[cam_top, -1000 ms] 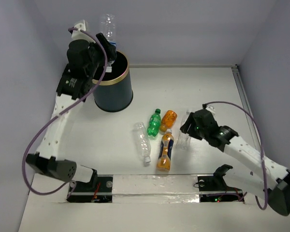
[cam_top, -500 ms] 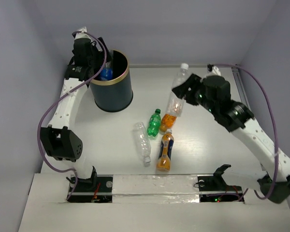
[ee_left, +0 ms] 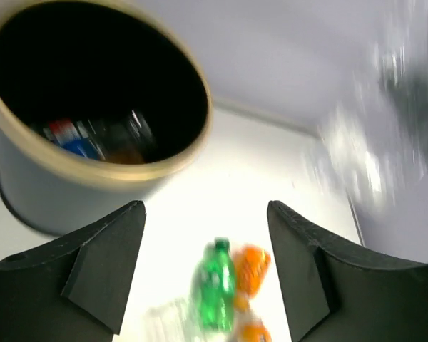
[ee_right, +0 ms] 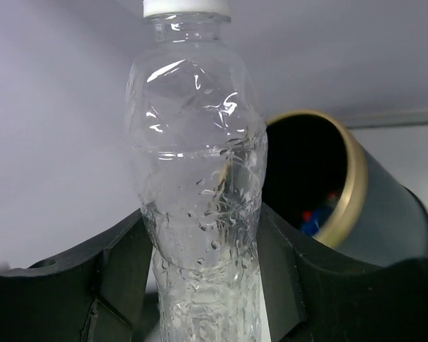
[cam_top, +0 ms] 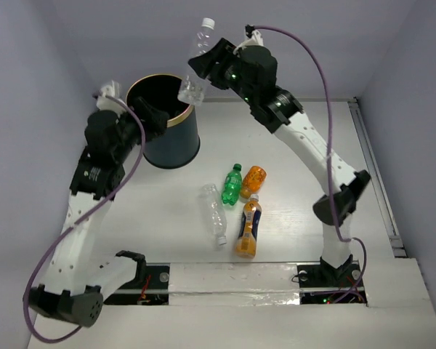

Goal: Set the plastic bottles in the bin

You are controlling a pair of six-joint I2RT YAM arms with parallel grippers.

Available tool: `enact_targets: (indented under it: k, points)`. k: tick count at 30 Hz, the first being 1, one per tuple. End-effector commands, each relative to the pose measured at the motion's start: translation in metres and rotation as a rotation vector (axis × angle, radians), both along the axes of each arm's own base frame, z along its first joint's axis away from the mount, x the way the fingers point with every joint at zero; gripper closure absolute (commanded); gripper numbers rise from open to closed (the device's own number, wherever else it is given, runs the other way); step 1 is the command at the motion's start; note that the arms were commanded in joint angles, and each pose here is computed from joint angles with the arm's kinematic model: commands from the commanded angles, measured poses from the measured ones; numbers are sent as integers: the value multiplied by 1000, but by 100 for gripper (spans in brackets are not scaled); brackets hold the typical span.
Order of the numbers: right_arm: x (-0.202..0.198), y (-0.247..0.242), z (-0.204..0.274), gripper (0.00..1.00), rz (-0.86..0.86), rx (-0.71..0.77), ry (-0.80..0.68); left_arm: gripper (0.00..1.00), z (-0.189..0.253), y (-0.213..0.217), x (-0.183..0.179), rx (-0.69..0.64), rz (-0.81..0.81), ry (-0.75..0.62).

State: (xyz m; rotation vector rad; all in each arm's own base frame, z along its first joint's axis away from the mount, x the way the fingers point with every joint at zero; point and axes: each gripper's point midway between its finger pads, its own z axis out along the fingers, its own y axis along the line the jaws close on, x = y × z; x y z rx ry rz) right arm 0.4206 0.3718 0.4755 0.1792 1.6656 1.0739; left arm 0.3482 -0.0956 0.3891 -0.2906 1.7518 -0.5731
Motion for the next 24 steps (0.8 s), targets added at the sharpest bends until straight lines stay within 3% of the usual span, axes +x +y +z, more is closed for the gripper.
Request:
enact_targets:
  k: [1, 2, 3, 8, 12, 16, 20, 24]
  points:
    - [25, 26, 41, 43, -6, 156, -116, 35, -68, -25, -33, -13, -62, 174]
    - [22, 28, 63, 42, -7, 199, -159, 35, -79, -29, -41, -34, -64, 202]
    - [31, 31, 60, 42, -31, 207, -162, 35, -106, -31, -50, -35, -65, 260]
    - [68, 51, 20, 39, -83, 181, -167, 34, -157, -46, -90, -94, -128, 392]
    - [69, 71, -2, 32, -103, 91, -199, 24, -204, -63, -122, -125, -211, 521]
    - [71, 76, -16, 20, -120, 35, -195, 15, -228, -79, -141, -139, -267, 600]
    - [72, 78, -31, 9, -117, -5, -168, 12, -241, -97, -152, -118, -335, 650]
    - [66, 73, -33, 6, -107, -43, -154, 9, -253, -103, -153, -105, -338, 683]
